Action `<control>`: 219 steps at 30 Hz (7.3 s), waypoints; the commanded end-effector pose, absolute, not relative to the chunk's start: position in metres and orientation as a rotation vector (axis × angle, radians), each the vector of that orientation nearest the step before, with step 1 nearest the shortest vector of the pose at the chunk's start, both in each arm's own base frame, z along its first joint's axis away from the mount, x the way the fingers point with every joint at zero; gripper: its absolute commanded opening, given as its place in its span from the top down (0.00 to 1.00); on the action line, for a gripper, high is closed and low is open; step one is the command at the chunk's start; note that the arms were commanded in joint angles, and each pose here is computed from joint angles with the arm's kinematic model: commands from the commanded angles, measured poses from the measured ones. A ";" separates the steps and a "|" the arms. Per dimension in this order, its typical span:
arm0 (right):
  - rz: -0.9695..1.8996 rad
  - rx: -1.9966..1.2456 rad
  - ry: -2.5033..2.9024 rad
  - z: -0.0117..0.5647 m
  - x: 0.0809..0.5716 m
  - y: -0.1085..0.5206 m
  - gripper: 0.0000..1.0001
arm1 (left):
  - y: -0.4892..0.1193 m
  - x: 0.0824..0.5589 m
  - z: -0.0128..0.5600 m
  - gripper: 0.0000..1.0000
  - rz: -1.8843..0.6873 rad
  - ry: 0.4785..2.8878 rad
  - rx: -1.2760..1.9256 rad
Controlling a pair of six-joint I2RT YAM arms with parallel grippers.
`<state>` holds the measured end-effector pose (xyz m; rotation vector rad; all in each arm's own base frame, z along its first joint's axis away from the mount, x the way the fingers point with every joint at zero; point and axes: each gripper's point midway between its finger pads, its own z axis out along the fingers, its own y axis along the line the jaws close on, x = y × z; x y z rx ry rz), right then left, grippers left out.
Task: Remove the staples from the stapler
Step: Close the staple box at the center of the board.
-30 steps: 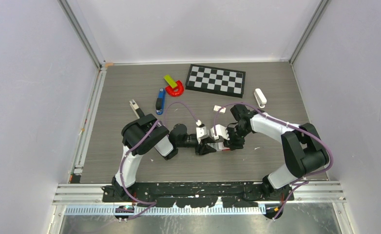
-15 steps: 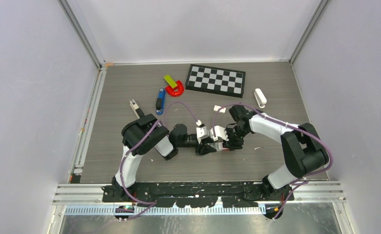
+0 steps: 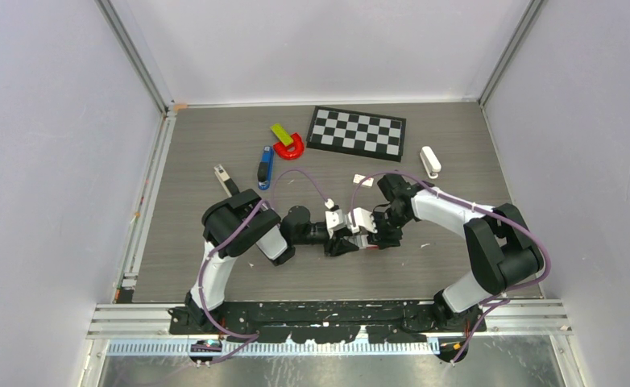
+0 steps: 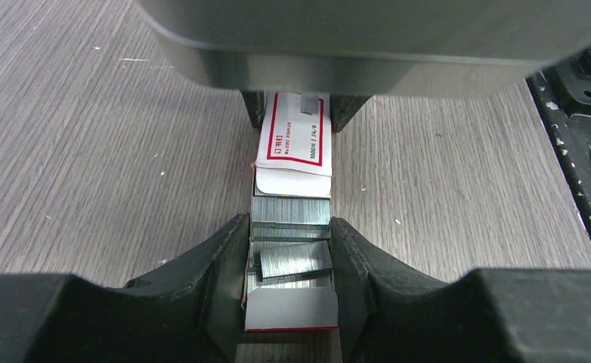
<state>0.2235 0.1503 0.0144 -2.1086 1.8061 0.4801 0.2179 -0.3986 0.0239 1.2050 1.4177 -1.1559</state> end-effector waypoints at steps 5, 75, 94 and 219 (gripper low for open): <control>0.465 -2.082 1.794 0.014 0.230 0.162 0.52 | -0.397 0.213 0.006 0.57 -1.169 1.486 1.210; 0.466 -1.821 2.054 0.026 0.239 0.107 0.79 | -0.336 0.219 0.057 0.50 -1.265 2.070 0.177; 0.434 -1.857 2.070 0.017 0.239 0.108 0.79 | -0.359 0.222 0.038 0.67 -1.262 2.144 0.139; 0.385 -1.964 2.156 -0.005 0.227 0.166 0.66 | -0.363 0.219 0.066 0.74 -1.272 2.141 0.179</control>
